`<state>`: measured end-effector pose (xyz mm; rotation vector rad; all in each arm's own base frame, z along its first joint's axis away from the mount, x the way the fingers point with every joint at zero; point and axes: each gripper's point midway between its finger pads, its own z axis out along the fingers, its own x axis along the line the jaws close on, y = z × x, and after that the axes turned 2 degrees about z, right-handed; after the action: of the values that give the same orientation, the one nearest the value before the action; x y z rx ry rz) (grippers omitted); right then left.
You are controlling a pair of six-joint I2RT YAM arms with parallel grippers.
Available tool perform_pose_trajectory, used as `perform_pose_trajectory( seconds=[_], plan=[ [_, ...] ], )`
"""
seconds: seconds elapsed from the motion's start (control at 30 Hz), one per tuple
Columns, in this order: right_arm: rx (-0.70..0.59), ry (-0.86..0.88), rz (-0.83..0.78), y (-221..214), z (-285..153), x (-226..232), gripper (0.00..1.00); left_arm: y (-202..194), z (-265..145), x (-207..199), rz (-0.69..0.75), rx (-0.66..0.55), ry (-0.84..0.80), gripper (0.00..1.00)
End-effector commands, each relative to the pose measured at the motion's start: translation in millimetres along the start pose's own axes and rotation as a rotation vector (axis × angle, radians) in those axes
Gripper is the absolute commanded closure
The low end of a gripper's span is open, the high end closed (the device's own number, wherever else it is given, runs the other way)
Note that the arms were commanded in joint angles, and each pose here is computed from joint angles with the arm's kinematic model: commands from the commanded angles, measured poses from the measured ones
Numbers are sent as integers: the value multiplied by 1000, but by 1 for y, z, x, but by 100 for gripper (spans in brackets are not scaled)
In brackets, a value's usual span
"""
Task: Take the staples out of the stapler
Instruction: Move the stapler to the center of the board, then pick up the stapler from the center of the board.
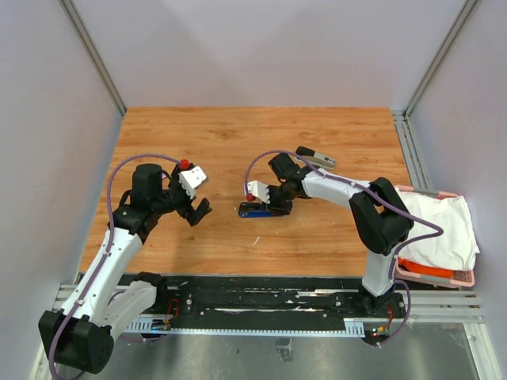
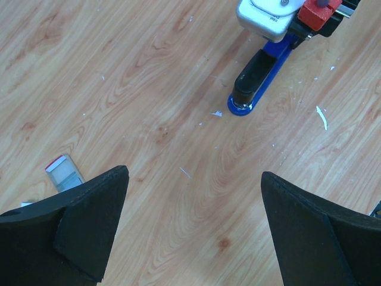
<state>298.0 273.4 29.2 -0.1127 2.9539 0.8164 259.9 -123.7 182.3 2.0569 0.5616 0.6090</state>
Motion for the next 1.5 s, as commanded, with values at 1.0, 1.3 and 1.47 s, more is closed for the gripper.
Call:
perform_pose_trajectory(
  seconds=[1.0, 1.3, 1.47],
  plan=[
    [-191, 46, 163, 100, -32, -2, 28, 13, 62, 11, 6, -227, -68, 2],
    [-139, 17, 209, 111, -1, 1, 32, -18, 70, 0, 29, -245, -51, 2],
    [-108, -50, 225, 107, 9, -9, 35, -28, 71, -4, 15, -234, -74, 2]
  ],
)
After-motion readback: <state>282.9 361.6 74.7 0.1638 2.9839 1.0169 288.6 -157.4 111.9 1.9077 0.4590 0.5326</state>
